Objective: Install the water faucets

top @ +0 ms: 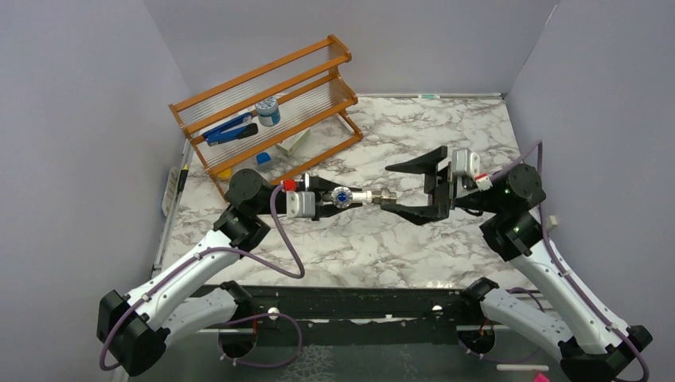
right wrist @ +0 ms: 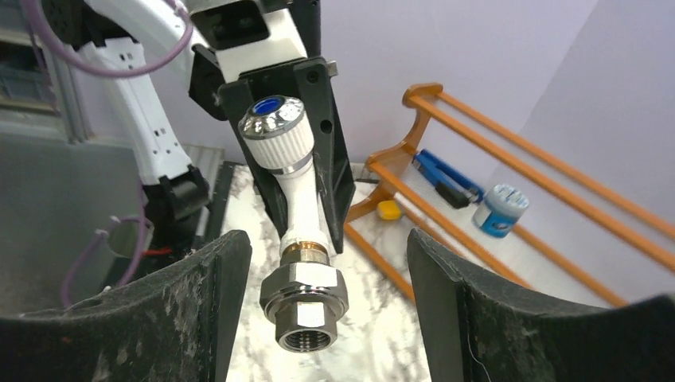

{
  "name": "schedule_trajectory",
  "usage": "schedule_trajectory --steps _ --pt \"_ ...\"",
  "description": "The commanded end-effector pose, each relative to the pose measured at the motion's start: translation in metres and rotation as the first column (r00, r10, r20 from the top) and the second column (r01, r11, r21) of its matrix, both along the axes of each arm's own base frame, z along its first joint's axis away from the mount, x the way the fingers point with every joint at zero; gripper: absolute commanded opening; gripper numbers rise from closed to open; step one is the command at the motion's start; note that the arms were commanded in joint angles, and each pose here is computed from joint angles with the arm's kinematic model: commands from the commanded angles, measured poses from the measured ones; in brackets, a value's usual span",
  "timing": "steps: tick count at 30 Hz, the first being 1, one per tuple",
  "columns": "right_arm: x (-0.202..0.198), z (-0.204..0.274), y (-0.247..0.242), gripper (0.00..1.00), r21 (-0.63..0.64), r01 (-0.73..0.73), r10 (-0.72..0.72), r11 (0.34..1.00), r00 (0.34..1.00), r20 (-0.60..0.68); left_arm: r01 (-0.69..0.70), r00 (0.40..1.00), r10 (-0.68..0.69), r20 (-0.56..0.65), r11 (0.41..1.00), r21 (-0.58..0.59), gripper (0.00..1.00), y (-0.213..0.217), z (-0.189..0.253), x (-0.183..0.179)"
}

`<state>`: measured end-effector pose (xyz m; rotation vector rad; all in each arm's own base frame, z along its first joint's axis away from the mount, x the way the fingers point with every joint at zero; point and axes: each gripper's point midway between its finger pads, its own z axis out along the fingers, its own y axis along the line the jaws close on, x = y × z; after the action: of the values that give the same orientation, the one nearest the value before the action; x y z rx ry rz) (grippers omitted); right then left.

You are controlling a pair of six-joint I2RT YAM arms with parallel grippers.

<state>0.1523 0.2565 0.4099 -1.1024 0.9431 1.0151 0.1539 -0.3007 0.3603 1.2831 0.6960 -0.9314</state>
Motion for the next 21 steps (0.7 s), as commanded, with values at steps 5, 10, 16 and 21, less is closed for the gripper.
schedule_trajectory --steps 5,10,16,21 --pt "-0.009 -0.009 -0.003 0.75 0.023 -0.027 0.018 0.999 0.943 0.333 -0.038 0.979 0.020 -0.203 0.996 -0.086 0.00 0.002 0.030 -0.002" --pt "-0.011 -0.017 0.002 0.74 -0.015 -0.071 0.072 0.997 0.939 0.338 -0.037 0.968 0.013 -0.252 0.995 -0.091 0.00 0.003 0.031 -0.003" --pt "-0.001 -0.023 0.000 0.74 -0.021 -0.009 0.016 1.000 0.931 0.366 -0.032 0.961 0.006 -0.278 0.995 -0.089 0.00 0.003 0.030 -0.005" --pt "0.003 -0.028 0.000 0.70 -0.038 0.007 0.007 0.999 0.927 0.375 -0.019 0.956 -0.007 -0.293 0.996 -0.086 0.00 0.004 0.028 -0.008"
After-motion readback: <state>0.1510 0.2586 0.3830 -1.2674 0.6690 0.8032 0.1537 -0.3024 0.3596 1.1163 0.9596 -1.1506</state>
